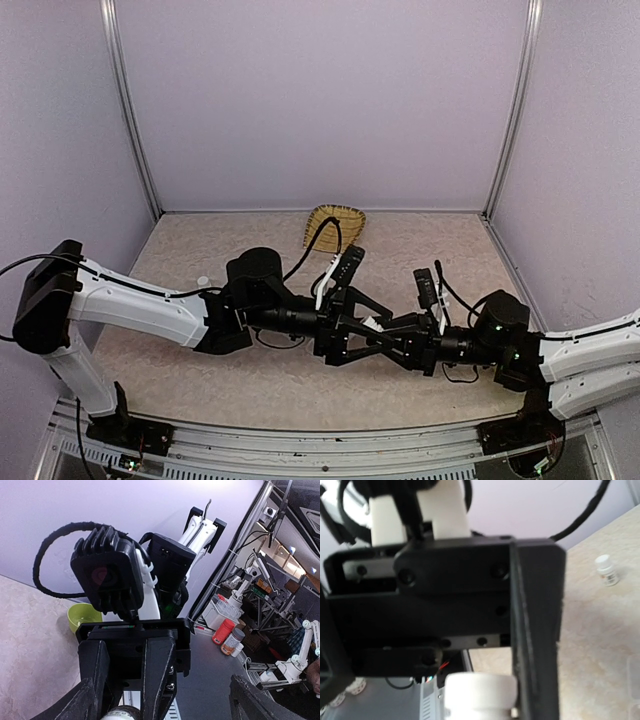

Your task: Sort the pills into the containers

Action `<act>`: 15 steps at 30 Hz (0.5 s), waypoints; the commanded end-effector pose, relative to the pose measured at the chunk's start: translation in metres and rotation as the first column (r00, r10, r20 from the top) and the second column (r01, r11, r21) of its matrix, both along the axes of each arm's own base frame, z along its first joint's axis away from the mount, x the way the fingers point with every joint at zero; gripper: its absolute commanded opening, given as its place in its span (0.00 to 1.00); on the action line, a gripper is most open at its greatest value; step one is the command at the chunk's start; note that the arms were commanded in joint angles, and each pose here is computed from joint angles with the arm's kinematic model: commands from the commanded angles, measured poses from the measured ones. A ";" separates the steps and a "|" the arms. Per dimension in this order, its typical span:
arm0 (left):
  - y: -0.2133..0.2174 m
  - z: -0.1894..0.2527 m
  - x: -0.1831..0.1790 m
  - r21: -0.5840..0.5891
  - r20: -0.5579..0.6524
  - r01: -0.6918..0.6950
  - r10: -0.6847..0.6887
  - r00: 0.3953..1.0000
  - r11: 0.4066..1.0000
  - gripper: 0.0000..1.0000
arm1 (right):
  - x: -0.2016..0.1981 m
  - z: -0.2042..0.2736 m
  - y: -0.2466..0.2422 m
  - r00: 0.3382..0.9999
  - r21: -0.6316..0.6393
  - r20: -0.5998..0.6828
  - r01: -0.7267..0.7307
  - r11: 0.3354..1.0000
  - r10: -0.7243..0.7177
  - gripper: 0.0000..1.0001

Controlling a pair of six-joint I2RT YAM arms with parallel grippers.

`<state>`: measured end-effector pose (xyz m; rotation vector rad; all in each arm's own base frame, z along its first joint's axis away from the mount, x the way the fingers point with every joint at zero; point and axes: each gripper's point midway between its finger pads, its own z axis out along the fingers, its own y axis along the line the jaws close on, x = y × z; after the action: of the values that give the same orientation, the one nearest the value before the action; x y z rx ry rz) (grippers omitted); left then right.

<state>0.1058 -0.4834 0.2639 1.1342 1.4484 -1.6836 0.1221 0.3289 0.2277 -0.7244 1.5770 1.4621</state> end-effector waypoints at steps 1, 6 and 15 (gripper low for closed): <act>0.002 0.015 -0.009 -0.042 0.037 0.025 -0.023 0.999 0.999 0.89 | 0.024 -0.005 -0.016 0.986 -0.022 -0.027 0.167 0.986 -0.167 0.18; 0.003 0.013 -0.009 -0.039 0.037 0.021 -0.019 0.999 0.999 0.89 | 0.025 -0.003 -0.027 0.980 -0.002 -0.018 0.199 0.980 -0.199 0.18; 0.001 0.010 -0.007 -0.031 0.028 0.015 -0.014 1.000 0.999 0.88 | 0.012 0.006 -0.024 0.991 0.026 0.023 0.128 0.991 -0.129 0.18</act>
<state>0.1116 -0.4843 0.2650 1.1109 1.4429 -1.6528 0.1262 0.3098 0.2362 -0.6450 1.5556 1.4115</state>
